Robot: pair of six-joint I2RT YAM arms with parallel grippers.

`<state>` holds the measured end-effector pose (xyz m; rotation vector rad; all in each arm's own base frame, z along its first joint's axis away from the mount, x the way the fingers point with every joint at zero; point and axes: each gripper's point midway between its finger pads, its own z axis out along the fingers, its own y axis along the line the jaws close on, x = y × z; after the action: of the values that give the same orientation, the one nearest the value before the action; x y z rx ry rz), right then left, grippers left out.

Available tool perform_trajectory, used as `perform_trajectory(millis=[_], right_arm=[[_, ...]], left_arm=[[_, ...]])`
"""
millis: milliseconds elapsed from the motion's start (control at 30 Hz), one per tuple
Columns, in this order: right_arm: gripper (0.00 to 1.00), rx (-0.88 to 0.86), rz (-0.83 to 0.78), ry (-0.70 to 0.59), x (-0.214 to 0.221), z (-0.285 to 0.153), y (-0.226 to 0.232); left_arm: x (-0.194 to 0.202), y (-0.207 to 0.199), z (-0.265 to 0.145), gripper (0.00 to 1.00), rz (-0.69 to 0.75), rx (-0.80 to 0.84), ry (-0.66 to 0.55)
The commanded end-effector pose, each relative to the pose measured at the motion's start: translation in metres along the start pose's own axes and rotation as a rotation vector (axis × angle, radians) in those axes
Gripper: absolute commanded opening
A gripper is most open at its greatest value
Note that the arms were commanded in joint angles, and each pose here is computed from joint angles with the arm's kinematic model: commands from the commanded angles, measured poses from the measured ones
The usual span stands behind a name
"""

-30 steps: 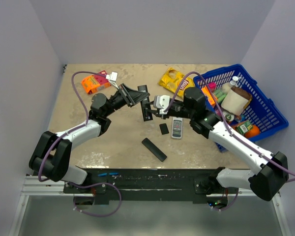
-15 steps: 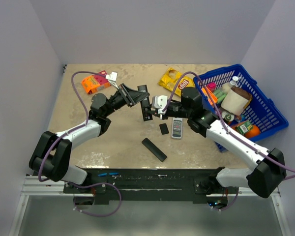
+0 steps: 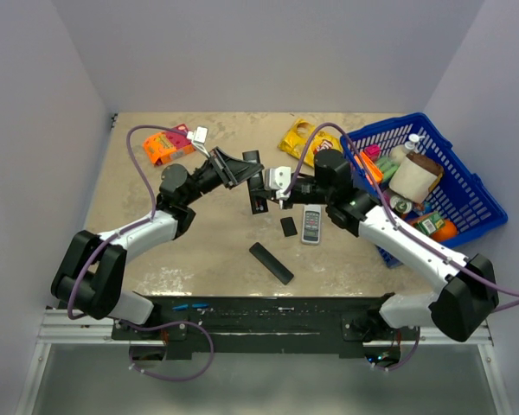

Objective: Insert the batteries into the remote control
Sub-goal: Adjust the battery in the remote control.

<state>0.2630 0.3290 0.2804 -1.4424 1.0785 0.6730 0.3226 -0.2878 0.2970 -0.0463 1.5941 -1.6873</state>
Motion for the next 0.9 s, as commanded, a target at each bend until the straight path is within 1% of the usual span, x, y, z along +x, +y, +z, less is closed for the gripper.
perform_trajectory(millis=[0, 233, 533, 733, 833, 867], right_arm=[[0.02, -0.069, 0.05, 0.045, 0.015, 0.001, 0.015], [0.01, -0.091, 0.111, 0.109, 0.043, -0.003, 0.034], [0.02, -0.041, 0.171, 0.171, 0.075, -0.01, 0.048], [0.06, -0.046, 0.186, 0.194, 0.09, -0.009, 0.056], [0.1, -0.046, 0.173, 0.198, 0.092, -0.006, 0.052], [0.11, -0.052, 0.165, 0.177, 0.085, -0.004, 0.049]], left_arm=[[-0.021, -0.051, 0.004, 0.0, 0.042, 0.158, -0.052], [-0.033, -0.072, 0.006, 0.0, 0.067, 0.21, -0.089], [-0.043, -0.092, 0.0, 0.0, 0.081, 0.27, -0.118], [-0.044, -0.101, -0.002, 0.0, 0.088, 0.29, -0.115], [-0.04, -0.098, -0.002, 0.0, 0.081, 0.286, -0.101], [-0.041, -0.097, -0.002, 0.0, 0.08, 0.286, -0.102]])
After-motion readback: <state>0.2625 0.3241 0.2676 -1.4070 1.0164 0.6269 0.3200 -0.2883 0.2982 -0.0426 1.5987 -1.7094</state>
